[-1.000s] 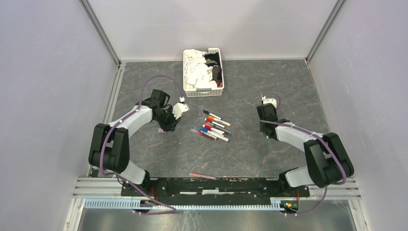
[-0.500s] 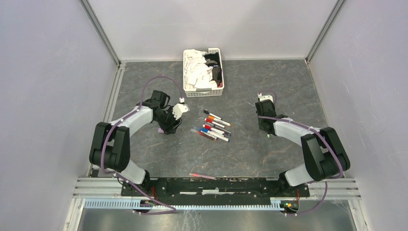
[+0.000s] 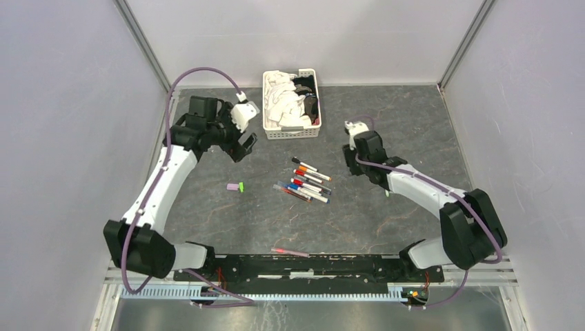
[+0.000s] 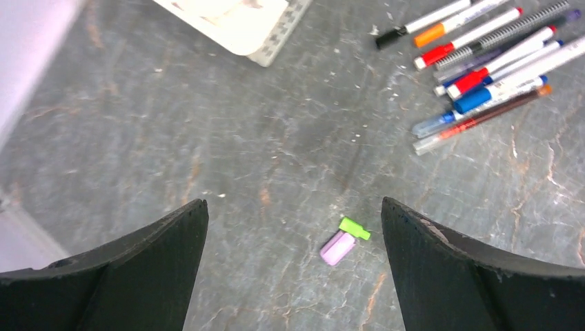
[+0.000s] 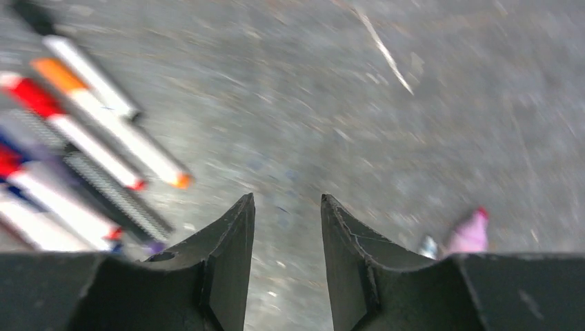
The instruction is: Open the pen caps
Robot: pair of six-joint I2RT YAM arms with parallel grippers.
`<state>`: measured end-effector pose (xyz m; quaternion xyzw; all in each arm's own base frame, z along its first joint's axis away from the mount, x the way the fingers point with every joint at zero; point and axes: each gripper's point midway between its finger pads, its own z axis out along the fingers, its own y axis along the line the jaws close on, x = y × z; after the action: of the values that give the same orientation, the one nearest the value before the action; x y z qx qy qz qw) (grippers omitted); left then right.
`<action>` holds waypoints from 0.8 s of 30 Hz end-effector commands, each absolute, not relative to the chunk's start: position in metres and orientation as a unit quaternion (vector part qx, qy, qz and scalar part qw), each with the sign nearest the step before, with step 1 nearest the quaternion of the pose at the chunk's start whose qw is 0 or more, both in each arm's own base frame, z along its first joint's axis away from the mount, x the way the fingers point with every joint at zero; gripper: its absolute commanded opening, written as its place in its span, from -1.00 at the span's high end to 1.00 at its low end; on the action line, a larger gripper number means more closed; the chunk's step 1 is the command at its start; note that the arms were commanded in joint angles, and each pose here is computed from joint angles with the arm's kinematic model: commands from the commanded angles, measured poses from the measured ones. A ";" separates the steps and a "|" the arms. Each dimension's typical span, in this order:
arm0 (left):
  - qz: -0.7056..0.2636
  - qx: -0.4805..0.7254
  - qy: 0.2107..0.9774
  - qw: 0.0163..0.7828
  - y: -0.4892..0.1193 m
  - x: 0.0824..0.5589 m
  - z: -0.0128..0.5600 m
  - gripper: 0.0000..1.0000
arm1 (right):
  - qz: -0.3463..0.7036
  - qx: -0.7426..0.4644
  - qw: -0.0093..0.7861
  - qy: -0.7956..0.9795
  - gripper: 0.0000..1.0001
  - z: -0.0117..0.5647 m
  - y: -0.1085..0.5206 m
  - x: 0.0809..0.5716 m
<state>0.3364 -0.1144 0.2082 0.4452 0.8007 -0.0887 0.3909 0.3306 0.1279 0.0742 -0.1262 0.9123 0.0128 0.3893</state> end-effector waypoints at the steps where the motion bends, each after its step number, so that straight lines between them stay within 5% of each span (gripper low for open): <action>1: -0.054 0.380 0.824 0.416 -0.096 0.335 0.241 -1.00 | 0.133 -0.253 0.410 0.866 0.11 0.103 0.211 0.346; 11: -0.113 0.379 0.836 0.380 -0.102 0.308 0.223 -1.00 | 0.159 -0.369 0.356 0.844 0.20 0.067 0.295 0.365; 24: -0.145 0.401 0.831 0.356 -0.109 0.286 0.213 -1.00 | 0.141 -0.370 0.349 0.849 0.38 0.043 0.313 0.392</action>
<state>0.2946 -0.1025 0.2046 0.3962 0.8409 -0.1217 0.3480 0.3771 0.3065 0.0349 -0.3661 0.8579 0.1454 0.3298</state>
